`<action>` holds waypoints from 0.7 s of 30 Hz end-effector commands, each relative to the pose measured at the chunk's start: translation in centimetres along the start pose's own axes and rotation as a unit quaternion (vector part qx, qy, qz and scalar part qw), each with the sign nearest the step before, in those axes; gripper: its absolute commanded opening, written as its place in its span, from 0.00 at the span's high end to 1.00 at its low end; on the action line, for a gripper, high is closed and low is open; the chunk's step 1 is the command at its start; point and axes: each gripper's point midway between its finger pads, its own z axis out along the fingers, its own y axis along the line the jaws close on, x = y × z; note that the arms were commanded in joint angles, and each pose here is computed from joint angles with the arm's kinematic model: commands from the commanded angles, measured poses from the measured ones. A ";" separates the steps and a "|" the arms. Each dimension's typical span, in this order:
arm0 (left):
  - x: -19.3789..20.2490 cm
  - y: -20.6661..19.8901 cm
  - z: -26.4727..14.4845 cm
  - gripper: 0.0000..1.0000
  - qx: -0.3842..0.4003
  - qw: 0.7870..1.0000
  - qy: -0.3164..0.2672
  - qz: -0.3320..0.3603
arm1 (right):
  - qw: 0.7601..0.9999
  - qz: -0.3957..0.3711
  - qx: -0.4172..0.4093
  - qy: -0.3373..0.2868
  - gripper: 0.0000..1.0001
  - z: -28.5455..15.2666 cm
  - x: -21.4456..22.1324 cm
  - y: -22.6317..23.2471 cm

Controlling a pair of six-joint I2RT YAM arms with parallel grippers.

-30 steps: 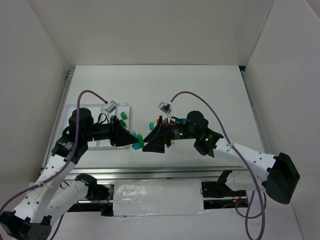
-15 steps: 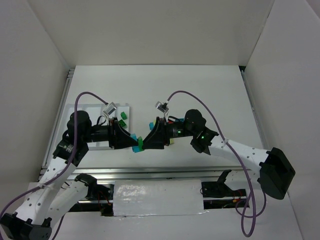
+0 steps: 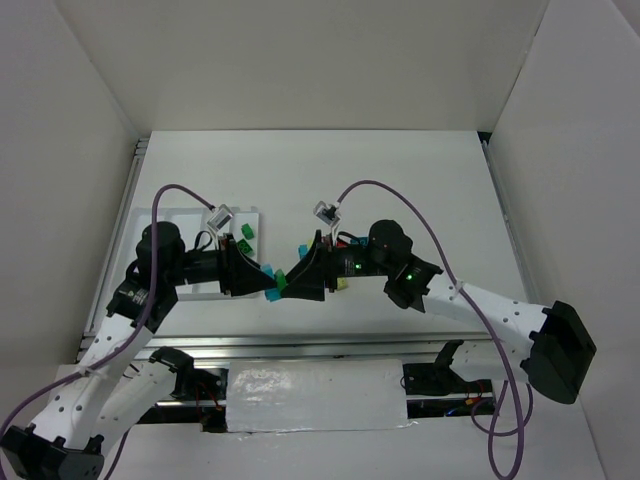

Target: Sort the legos into containers by color

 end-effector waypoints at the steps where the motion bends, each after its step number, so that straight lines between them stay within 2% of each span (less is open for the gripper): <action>1: -1.1 -3.2 -0.5 1.00 0.053 0.997 0.000 0.048 | 0.997 -0.031 0.072 -0.026 0.29 -0.4 -1.5 -1.9; 10: -1.4 -3.8 -0.6 1.00 0.059 0.997 -0.005 0.058 | 0.992 -0.030 0.116 -0.032 0.29 -1.1 -0.9 -3.7; 15: -1.2 -3.6 -0.4 1.00 0.068 0.996 -0.003 0.050 | 0.999 -0.032 0.010 0.000 0.29 -0.2 0.0 -0.6; 16: -1.3 -3.8 -0.4 1.00 0.074 0.996 -0.004 0.050 | 0.997 -0.046 -0.062 0.014 0.29 0.0 0.3 1.8; 20: -1.2 -3.9 -0.4 1.00 0.077 0.996 -0.005 0.049 | 0.995 -0.019 -0.091 0.025 0.31 0.7 0.8 2.2; 21: -1.2 -3.9 -0.4 1.00 0.077 0.996 -0.005 0.051 | 0.995 -0.018 -0.092 0.024 0.35 0.8 0.7 2.2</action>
